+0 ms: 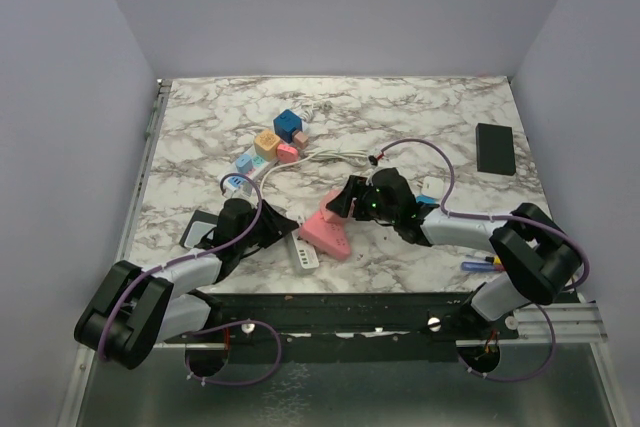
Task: Pull the plug off the socket
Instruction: Remove the plug from the socket, then move the socket to the center of the board.
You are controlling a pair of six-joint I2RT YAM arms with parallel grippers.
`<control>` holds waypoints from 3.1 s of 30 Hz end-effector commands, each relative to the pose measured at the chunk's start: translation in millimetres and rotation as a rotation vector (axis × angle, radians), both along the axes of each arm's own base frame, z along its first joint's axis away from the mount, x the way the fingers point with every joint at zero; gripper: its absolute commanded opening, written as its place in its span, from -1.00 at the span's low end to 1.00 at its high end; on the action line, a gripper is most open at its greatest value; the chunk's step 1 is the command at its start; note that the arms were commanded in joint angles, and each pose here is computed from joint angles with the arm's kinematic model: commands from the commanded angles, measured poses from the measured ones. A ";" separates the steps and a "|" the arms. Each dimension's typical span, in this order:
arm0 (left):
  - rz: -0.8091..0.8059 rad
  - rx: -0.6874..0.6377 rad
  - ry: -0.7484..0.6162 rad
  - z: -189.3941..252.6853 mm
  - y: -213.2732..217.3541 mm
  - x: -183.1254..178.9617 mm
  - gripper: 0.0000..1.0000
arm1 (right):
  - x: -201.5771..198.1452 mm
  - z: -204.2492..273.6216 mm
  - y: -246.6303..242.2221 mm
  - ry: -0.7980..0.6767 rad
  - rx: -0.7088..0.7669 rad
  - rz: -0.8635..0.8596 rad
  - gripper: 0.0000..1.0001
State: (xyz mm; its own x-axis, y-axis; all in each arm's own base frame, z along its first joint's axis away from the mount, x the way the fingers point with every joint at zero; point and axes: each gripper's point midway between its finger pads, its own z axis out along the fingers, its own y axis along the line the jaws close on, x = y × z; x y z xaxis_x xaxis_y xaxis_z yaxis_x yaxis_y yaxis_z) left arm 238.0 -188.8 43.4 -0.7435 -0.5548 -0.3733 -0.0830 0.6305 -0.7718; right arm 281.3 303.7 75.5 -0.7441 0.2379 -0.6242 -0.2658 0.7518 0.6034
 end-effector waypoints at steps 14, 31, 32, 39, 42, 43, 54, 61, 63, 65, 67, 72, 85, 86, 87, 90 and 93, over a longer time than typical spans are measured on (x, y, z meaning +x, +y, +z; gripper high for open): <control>0.031 0.061 0.014 -12.5 11.3 -3.7 -0.87 | 17.6 40.5 -29.9 -0.053 0.016 -0.113 -0.99; -0.087 0.220 -0.119 24.7 -16.2 33.1 -0.94 | 48.8 93.6 -106.6 -0.184 -0.023 -0.278 -0.99; -0.099 0.226 -0.125 25.0 -21.7 37.7 -0.94 | 51.5 97.7 -115.4 -0.192 -0.026 -0.295 -0.99; -0.221 0.204 -0.185 26.6 -85.7 69.7 -0.95 | 53.0 141.8 -162.9 -0.298 -0.055 -0.401 -0.99; -0.285 0.203 -0.214 27.5 -118.6 82.5 -0.95 | 45.9 150.8 -172.1 -0.315 -0.066 -0.423 -0.99; -0.304 0.194 -0.224 29.5 -129.4 87.5 -0.95 | 44.0 153.2 -174.3 -0.319 -0.065 -0.430 -0.99; -0.424 0.123 -0.316 29.7 -226.9 112.3 -0.95 | 26.3 181.9 -201.4 -0.390 -0.086 -0.520 -0.99; -0.384 0.124 -0.405 51.1 -228.4 128.0 -0.06 | 19.2 189.6 -211.0 -0.408 -0.119 -0.539 -0.99; -0.390 0.126 -0.434 62.1 -224.9 128.7 0.46 | 18.3 188.4 -209.6 -0.410 -0.122 -0.526 -0.99; -0.376 0.137 -0.469 75.5 -215.5 130.5 0.70 | 18.2 187.1 -206.4 -0.408 -0.123 -0.505 -0.99; -0.352 0.152 -0.503 90.5 -201.3 133.5 0.84 | 18.3 186.0 -203.0 -0.405 -0.121 -0.486 -0.99; -0.304 0.145 -0.515 113.5 -160.4 136.7 0.98 | 19.9 186.9 -197.1 -0.413 -0.118 -0.453 -0.99; -0.256 0.095 -0.479 145.7 -68.8 104.7 0.98 | 22.8 156.3 -138.2 -0.361 -0.057 -0.199 -0.99; -0.270 0.078 -0.479 147.7 -68.8 100.0 0.98 | 22.1 156.2 -130.3 -0.365 -0.047 -0.184 -0.99; -0.287 0.061 -0.482 150.7 -70.0 94.9 0.98 | 20.8 152.2 -122.8 -0.359 -0.047 -0.170 -0.99; -0.353 -0.006 -0.485 158.0 -77.5 78.2 0.98 | 17.7 145.7 -100.0 -0.356 -0.012 -0.134 -0.99; -0.384 -0.076 -0.478 160.2 -81.6 64.0 0.98 | 12.1 141.5 -78.6 -0.354 0.054 -0.090 -0.99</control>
